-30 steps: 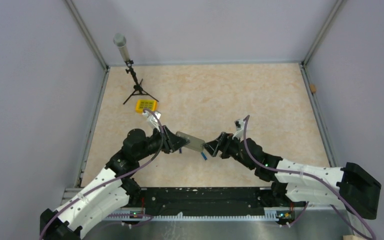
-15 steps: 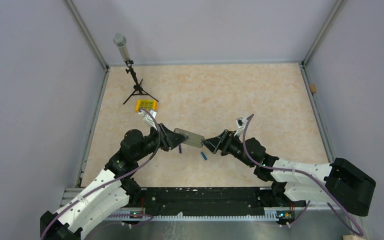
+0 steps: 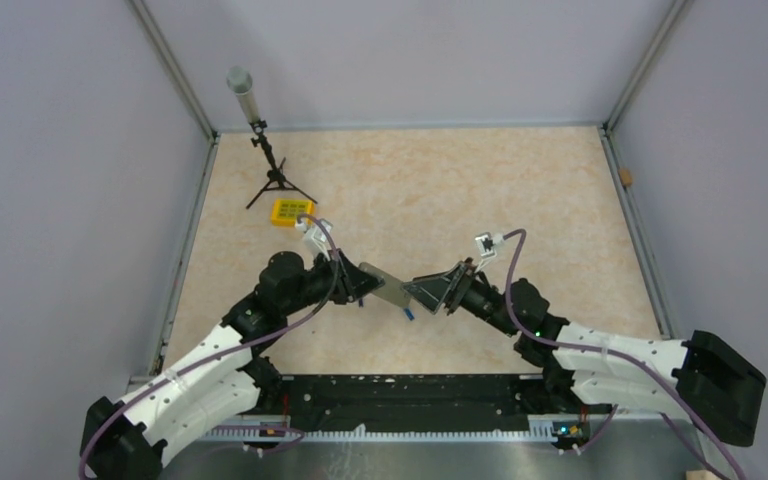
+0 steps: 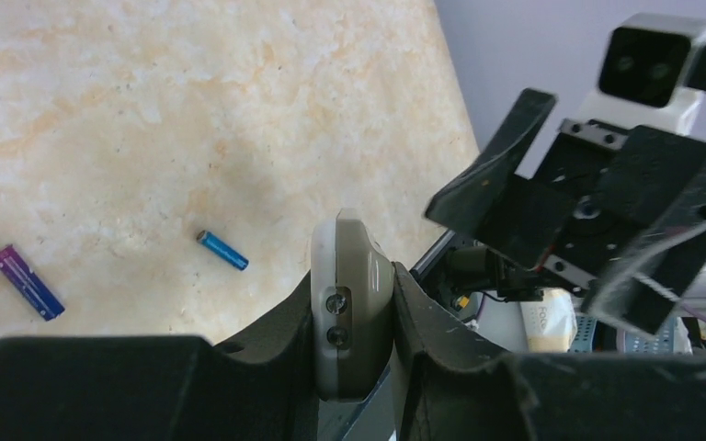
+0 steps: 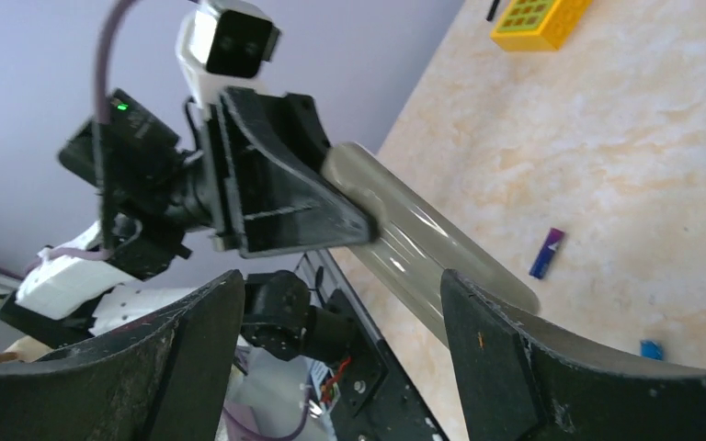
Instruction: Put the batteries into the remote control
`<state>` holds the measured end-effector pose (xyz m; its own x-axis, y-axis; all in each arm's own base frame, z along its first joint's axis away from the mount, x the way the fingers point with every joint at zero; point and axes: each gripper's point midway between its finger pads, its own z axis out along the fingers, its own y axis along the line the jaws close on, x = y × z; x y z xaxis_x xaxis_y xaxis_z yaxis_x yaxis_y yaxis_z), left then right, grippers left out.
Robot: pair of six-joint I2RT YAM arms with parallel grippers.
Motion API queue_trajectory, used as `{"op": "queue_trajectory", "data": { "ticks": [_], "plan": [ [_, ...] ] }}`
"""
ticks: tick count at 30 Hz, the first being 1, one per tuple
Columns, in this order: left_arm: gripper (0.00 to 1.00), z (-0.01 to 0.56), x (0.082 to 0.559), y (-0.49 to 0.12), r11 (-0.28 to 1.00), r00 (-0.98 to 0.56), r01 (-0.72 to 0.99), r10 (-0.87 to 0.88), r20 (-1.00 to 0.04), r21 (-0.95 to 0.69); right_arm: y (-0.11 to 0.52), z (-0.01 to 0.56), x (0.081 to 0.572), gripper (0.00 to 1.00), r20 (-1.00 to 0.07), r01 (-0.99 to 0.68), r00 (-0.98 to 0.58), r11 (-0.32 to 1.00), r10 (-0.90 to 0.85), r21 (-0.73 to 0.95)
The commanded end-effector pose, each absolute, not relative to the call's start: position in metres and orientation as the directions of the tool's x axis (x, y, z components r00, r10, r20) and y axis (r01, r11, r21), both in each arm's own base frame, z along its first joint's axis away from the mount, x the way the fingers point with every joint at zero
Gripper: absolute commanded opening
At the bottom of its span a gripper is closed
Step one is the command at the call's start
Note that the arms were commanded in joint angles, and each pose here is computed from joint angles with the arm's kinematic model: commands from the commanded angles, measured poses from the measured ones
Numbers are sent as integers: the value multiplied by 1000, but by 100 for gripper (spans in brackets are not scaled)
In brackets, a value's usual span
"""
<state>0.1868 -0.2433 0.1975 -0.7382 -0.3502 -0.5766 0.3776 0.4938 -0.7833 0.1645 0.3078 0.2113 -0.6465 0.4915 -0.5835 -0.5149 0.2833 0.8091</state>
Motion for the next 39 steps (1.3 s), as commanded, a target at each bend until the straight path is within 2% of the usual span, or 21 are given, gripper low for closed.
{"op": "queue_trajectory", "data": {
  "ticks": [1,6,9,24,39],
  "plan": [
    [0,198,185,-243,506,-724,407,-328,-606,-761,308,263,161,77,-589,-597,-593,192,549,779],
    [0,211,186,-236,511,-685,430,-353,-637,-745,301,232,171,77,-630,-539,-586,336,510,773],
    [0,212,183,-234,512,-687,427,-352,-636,-745,297,220,172,77,-635,-514,-596,374,492,772],
    [0,207,185,-235,519,-692,420,-347,-633,-744,323,227,151,77,-539,-499,-720,214,437,840],
    [0,208,183,-236,511,-690,433,-342,-638,-742,337,227,152,77,-503,-480,-752,170,426,861]
  ]
}}
